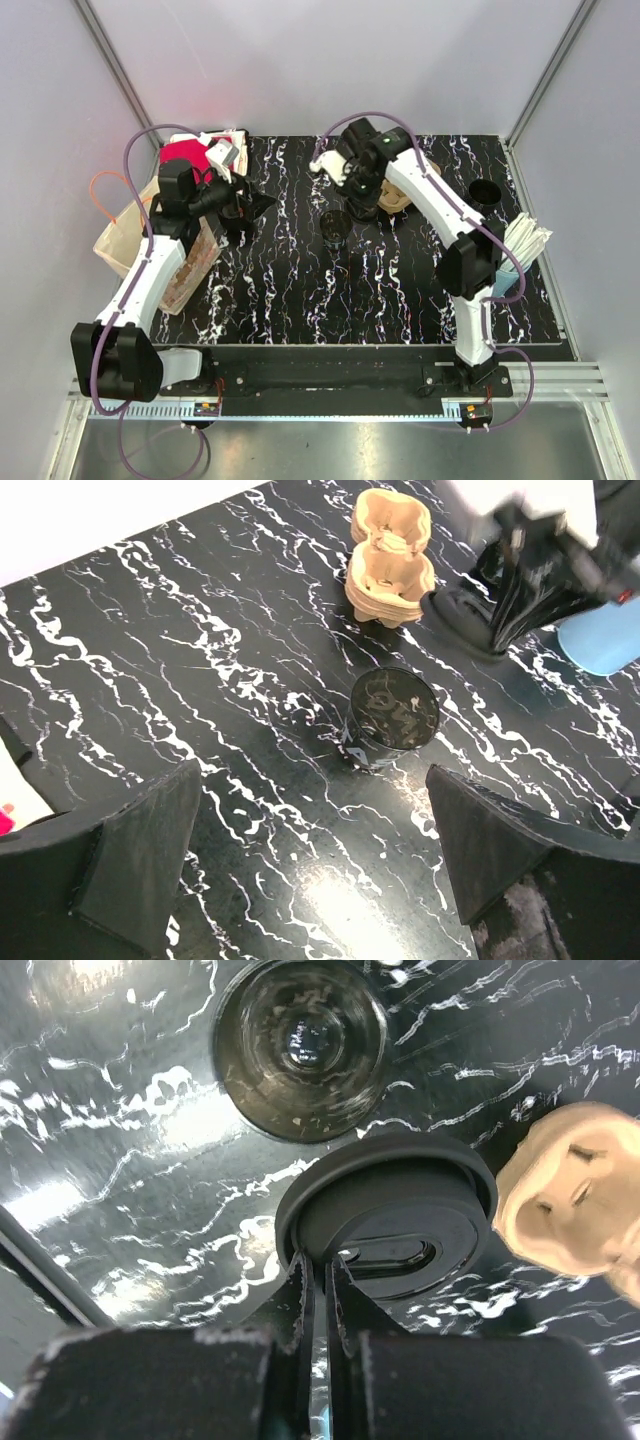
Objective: Pack the takeout coffee
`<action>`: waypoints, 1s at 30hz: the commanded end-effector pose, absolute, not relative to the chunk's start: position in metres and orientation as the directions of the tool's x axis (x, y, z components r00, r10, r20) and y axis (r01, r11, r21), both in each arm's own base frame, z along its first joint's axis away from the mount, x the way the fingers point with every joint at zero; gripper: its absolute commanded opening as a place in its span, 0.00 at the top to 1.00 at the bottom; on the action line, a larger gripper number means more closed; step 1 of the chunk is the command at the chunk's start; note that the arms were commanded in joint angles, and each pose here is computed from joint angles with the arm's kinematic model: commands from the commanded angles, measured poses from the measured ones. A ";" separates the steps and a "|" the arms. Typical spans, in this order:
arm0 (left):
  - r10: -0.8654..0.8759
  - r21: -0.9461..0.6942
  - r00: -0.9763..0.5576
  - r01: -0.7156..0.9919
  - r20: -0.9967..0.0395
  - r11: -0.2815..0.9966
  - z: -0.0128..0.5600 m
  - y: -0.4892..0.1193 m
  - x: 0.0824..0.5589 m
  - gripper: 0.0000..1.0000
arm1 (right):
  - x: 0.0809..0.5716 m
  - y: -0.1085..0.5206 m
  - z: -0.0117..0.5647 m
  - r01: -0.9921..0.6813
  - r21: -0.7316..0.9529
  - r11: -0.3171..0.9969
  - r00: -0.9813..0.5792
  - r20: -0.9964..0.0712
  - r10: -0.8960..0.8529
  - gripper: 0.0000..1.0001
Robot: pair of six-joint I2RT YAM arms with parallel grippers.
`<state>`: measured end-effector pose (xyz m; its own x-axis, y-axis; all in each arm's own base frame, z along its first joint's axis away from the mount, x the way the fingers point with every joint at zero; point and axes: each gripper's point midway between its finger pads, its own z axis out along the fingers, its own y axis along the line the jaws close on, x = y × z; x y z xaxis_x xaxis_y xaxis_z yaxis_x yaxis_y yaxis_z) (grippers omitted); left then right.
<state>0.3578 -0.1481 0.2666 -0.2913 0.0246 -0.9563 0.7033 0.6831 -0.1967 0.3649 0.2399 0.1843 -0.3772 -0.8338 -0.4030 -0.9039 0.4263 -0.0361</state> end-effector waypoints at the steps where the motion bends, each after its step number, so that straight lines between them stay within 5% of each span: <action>1: 0.002 -0.166 -0.220 0.745 -0.976 0.646 0.283 -0.154 0.355 0.01 | 0.346 0.247 0.195 -0.966 -0.100 0.239 -0.198 -0.308 -0.931 0.97; 9: 0.002 -0.083 -0.098 0.851 -0.995 0.518 0.298 -0.168 0.322 0.01 | 0.353 0.270 0.178 -0.976 -0.106 0.192 -0.164 -0.232 -0.959 0.97; 30: -0.015 -0.103 -0.119 0.778 -0.993 0.620 0.294 -0.147 0.334 0.01 | 0.329 0.260 0.149 -0.991 -0.103 0.083 -0.085 0.013 -0.996 0.92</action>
<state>0.3332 -0.1507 0.2743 -0.2022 -0.0035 -0.9793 0.7783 0.6064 -0.1629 0.3803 0.3136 0.1492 -0.1192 -0.9588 -0.2579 -0.9559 0.1810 -0.2311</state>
